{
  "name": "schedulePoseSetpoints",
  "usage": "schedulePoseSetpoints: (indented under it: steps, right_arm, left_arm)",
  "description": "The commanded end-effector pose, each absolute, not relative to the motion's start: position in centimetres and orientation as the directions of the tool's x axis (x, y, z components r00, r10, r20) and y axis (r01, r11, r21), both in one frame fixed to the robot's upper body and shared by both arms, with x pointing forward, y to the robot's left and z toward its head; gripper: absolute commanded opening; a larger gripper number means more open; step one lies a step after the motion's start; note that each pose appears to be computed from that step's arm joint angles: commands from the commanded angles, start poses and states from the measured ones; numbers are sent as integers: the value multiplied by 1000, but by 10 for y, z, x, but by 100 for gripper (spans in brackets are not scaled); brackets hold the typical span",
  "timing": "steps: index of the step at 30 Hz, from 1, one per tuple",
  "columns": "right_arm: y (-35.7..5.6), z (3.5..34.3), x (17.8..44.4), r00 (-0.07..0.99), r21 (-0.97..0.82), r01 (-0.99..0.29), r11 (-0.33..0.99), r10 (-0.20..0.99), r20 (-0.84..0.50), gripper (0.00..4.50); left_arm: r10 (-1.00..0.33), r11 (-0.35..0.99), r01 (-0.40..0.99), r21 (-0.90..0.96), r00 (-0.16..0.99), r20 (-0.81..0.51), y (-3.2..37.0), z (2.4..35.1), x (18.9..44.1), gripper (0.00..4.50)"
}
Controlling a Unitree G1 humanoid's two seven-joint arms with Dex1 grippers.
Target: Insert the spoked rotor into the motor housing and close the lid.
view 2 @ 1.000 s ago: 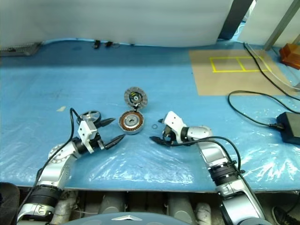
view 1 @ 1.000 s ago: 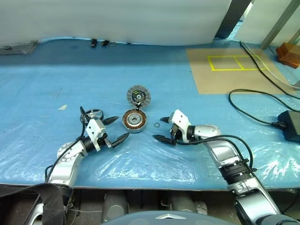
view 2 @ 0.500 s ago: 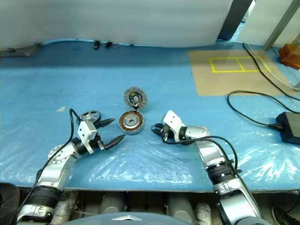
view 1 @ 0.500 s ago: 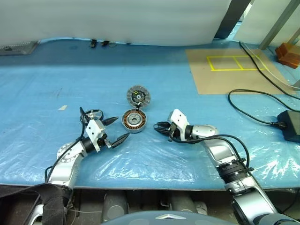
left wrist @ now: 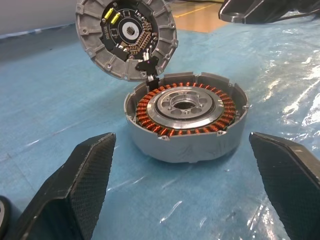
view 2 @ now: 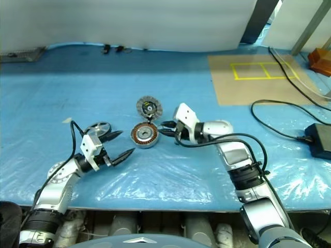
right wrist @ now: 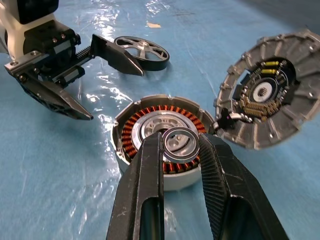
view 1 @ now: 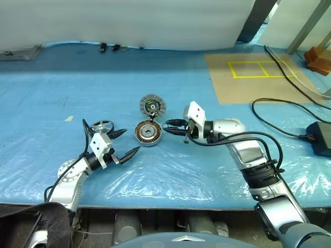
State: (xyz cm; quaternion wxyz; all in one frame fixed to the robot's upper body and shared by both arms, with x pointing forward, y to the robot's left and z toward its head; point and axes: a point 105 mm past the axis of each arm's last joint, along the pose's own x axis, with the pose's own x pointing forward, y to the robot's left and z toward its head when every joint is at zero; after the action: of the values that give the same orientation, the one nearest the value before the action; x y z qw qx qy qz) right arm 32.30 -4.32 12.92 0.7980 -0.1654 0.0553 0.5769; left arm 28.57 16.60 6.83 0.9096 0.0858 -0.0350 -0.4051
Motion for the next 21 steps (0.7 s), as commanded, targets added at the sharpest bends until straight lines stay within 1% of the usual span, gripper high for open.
schedulePoseSetpoints:
  steps: [1,7,13,21]
  right_arm:
    - [-25,127,326,322,-213,-940,266,897,-303,63]
    - [-6,119,340,335,-222,-936,272,882,-331,63]
    - [-2,111,350,332,-227,-938,263,871,-363,63]
    - [11,111,349,285,-182,-955,233,892,-351,63]
  left_arm:
    - [-733,669,714,208,680,25,168,79,285,450]
    - [-723,680,704,206,691,25,170,79,284,450]
    - [-714,689,697,199,700,24,169,75,282,450]
    - [-708,695,691,199,706,19,169,72,282,450]
